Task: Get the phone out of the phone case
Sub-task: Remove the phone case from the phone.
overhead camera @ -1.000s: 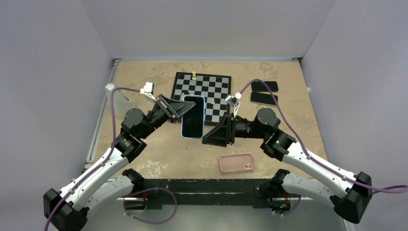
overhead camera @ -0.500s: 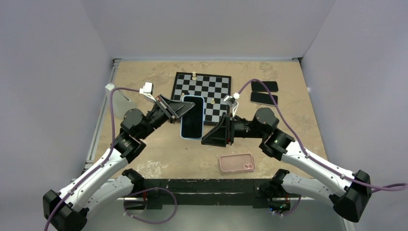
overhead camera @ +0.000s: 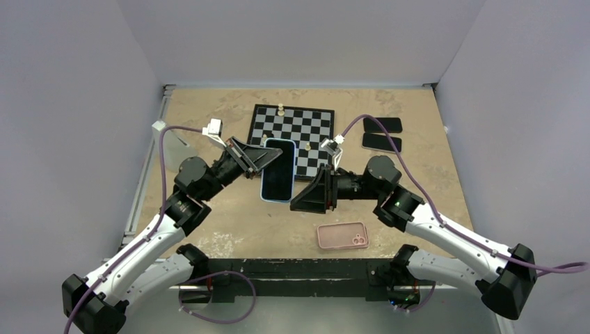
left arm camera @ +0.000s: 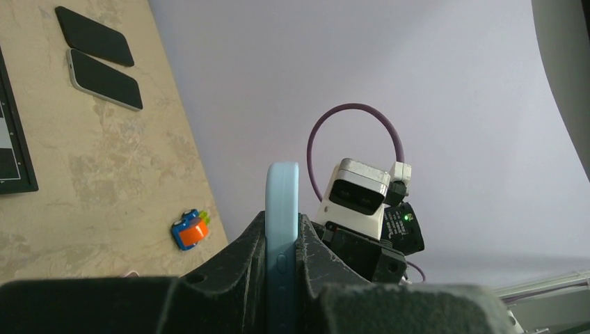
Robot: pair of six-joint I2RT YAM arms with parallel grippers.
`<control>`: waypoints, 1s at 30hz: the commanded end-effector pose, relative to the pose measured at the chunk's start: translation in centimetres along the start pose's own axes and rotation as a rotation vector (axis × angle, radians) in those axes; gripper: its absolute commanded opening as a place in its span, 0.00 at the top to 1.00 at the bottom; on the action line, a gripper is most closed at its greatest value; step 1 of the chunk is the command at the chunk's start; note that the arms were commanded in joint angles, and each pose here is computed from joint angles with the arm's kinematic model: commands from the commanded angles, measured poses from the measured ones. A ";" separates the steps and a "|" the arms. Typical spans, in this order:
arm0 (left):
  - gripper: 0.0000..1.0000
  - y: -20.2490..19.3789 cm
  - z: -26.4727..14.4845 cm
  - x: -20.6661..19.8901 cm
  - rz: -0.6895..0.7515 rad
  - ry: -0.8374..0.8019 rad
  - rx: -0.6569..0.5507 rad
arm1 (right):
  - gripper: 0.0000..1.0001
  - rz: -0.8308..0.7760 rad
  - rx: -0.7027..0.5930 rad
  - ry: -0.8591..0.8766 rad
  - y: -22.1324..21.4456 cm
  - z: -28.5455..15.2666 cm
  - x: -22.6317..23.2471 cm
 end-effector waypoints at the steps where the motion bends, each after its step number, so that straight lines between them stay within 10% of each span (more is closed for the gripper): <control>1: 1.00 0.1 -0.2 -4.0 0.053 -0.160 0.038 | 0.53 -0.071 -0.023 0.061 1.6 0.8 1.7; 30: 1.00 -1.5 -1.3 -4.1 -0.107 -0.268 0.034 | 0.44 0.125 -0.235 0.021 5.7 2.0 -2.7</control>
Point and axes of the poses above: each gripper's point midway between its finger pads, its own z axis out along the fingers, its own x axis along the line the jaws close on, y = z × x, the point moved 4 cm from there along -z, back along the fingers, and after that the axes turned 1 degree about z, right-handed, at the moved point
